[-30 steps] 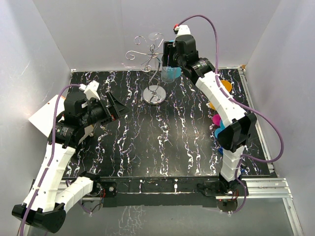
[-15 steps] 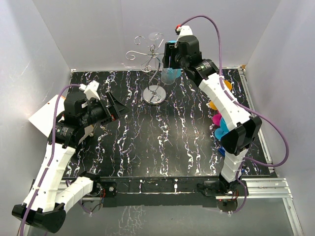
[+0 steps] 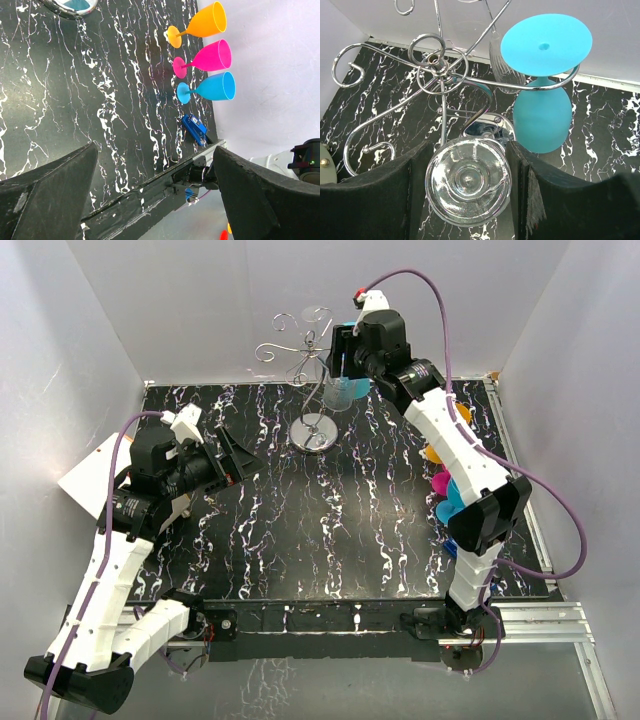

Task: Take the wine glass off the wine glass rack

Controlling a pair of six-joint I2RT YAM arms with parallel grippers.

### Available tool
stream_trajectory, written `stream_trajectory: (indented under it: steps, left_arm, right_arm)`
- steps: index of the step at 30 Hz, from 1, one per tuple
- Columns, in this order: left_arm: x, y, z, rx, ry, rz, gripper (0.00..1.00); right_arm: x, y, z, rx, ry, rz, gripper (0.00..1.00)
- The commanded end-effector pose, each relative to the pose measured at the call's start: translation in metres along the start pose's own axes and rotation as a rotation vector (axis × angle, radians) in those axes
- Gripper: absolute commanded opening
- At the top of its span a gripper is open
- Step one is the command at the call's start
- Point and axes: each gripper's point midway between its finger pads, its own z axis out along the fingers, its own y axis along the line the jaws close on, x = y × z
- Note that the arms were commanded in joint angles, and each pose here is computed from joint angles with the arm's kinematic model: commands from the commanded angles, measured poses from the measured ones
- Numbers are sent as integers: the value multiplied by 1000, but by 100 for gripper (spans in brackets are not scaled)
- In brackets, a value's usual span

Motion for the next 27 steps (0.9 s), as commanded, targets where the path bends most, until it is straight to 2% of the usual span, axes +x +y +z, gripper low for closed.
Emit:
stream_trajectory:
  steps: [1,17,27]
  left_arm:
    - [3,-3,-4,16,10,9,99]
    - [0,-2,-1,10,13,18,99]
    - [0,-1,-1,4,14,21,99]
  right_arm:
    - [-63,22,-16,-80,-192,11,26]
    - [-61,24,7,-77,-195,5,25]
    - [-64,3,14,43,-223,35,24]
